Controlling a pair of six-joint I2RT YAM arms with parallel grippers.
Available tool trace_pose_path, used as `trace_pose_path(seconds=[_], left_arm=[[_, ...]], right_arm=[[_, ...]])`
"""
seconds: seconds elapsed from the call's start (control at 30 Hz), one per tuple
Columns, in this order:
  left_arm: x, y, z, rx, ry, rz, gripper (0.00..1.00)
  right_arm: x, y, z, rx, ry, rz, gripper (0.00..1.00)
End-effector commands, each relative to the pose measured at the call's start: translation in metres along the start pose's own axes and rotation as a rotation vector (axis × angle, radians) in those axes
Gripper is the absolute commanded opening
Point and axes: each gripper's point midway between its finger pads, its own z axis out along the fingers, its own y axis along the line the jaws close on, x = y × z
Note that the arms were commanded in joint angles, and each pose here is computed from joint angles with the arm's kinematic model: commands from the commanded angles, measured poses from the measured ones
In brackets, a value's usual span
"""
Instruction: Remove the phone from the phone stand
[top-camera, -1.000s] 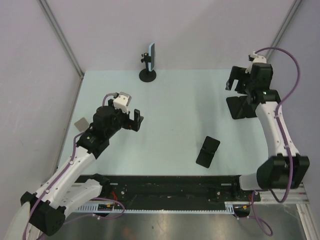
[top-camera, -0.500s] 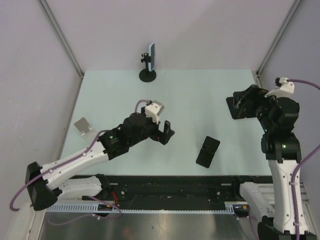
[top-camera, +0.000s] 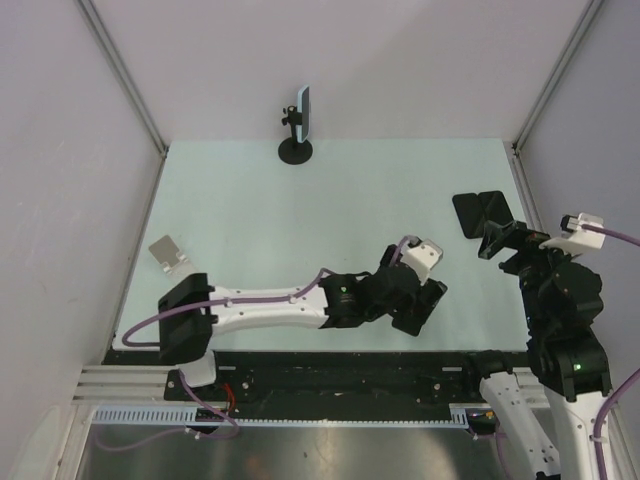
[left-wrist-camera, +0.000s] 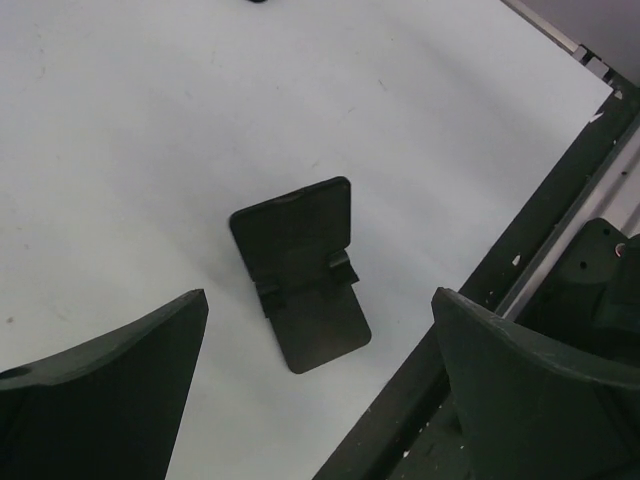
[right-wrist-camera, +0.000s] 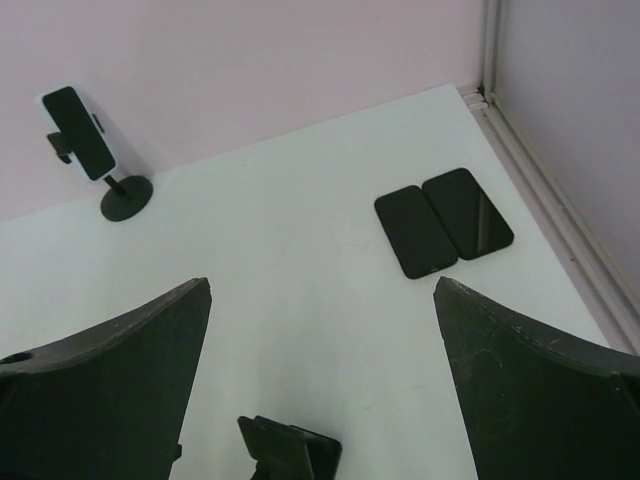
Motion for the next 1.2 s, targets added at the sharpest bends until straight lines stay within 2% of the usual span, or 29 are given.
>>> trace_pose_path(seconds=[0.0, 0.27, 0.57, 0.8, 0.93, 1.03, 1.07, 1.13, 1.17], left_arm=[[-0.021, -0.003, 0.019, -0.091, -0.075, -0.068, 1.00], [0.008, 0.002, 0.059, -0.188, -0.036, -0.037, 1.00], [0.012, -0.008, 0.082, -0.185, -0.035, -0.031, 1.00], [0.019, 0.014, 0.091, -0.314, -0.057, -0.001, 0.99], [0.020, 0.018, 0.092, -0.332, -0.061, -0.008, 0.90], [0.019, 0.020, 0.089, -0.343, -0.068, -0.016, 0.79], [0.015, 0.021, 0.085, -0.346, -0.076, -0.020, 0.72], [0.011, 0.024, 0.082, -0.355, -0.087, -0.024, 0.64], [0.007, 0.026, 0.077, -0.361, -0.093, -0.030, 0.56]], right_arm=[[0.004, -0.026, -0.010, 0.111, -0.060, -0.024, 1.00], [0.022, -0.048, -0.022, 0.166, -0.137, 0.003, 1.00], [0.031, -0.053, -0.025, 0.169, -0.164, 0.023, 1.00], [0.032, -0.053, -0.025, 0.167, -0.173, 0.018, 1.00], [0.032, -0.052, -0.024, 0.160, -0.171, 0.018, 1.00], [0.033, -0.052, -0.024, 0.156, -0.169, 0.014, 0.99], [0.033, -0.052, -0.024, 0.157, -0.170, 0.013, 0.99], [0.033, -0.051, -0.023, 0.154, -0.171, 0.015, 0.99], [0.033, -0.051, -0.024, 0.154, -0.172, 0.013, 0.99]])
